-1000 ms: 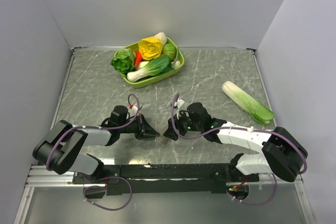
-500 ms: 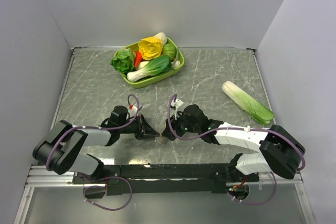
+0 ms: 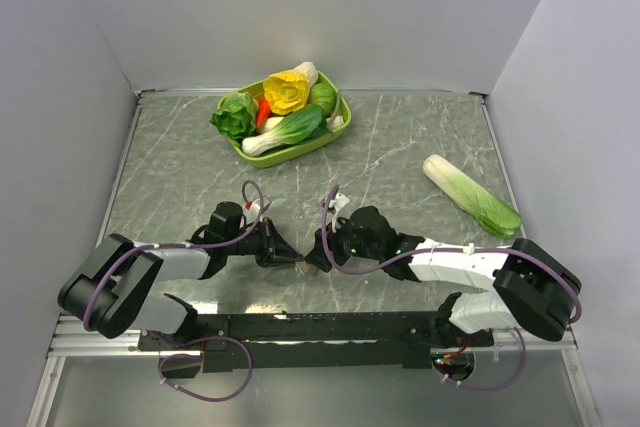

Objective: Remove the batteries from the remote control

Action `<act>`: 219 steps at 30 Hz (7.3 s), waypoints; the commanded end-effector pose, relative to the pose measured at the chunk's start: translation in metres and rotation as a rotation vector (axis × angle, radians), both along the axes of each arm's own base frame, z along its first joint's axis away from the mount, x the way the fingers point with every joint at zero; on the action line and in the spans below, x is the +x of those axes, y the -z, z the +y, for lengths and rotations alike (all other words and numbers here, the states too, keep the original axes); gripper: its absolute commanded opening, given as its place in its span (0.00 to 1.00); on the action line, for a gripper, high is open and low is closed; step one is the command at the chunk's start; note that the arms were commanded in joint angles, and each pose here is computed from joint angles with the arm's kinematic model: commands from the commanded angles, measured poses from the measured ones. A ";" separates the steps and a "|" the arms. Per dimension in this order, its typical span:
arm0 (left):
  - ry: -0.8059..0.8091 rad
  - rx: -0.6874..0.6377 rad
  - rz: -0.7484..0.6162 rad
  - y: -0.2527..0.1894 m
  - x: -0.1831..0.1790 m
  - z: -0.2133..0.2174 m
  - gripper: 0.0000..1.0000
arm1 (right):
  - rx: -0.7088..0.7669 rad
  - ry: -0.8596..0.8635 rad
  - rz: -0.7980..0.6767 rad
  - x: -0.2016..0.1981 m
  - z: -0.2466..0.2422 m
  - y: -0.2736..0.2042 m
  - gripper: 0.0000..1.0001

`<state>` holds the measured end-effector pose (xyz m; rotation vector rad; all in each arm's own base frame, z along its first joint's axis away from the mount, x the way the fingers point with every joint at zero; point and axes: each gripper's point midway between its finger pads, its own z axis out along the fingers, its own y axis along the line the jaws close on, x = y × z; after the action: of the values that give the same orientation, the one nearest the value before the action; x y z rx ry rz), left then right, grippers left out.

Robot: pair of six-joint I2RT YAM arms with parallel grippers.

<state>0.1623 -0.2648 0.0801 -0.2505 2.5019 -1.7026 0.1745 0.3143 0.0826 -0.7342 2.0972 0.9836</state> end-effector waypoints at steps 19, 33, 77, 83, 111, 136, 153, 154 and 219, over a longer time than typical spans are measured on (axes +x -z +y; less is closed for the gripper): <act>-0.016 -0.016 -0.015 -0.003 0.003 0.000 0.01 | 0.032 -0.001 -0.025 -0.010 0.001 0.002 0.60; -0.019 -0.007 -0.012 -0.001 0.003 0.001 0.01 | 0.028 -0.020 -0.029 -0.017 0.003 0.004 0.60; -0.031 -0.005 -0.028 -0.009 0.006 0.001 0.01 | -0.061 0.026 -0.054 -0.020 -0.001 0.023 0.57; -0.031 0.000 -0.026 -0.007 0.006 0.001 0.01 | -0.045 0.042 -0.053 -0.017 0.001 0.017 0.55; -0.005 -0.003 -0.016 -0.007 0.001 0.001 0.01 | -0.190 0.112 -0.199 -0.019 0.000 0.027 0.44; 0.014 0.025 -0.002 -0.001 -0.003 0.003 0.01 | -0.443 0.238 -0.381 -0.010 -0.005 0.025 0.38; 0.026 0.038 0.002 0.002 -0.004 0.003 0.01 | -0.483 0.284 -0.484 -0.001 -0.001 0.006 0.38; 0.027 0.036 0.001 0.002 -0.004 0.003 0.01 | -0.485 0.283 -0.486 -0.001 -0.001 0.006 0.38; -0.021 0.108 -0.024 0.008 0.008 0.007 0.01 | -0.571 0.600 -0.367 -0.002 -0.069 -0.007 0.37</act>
<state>0.1722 -0.2578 0.0686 -0.2699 2.5299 -1.5656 0.1687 0.2690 0.0767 -0.5970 2.0628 -0.0480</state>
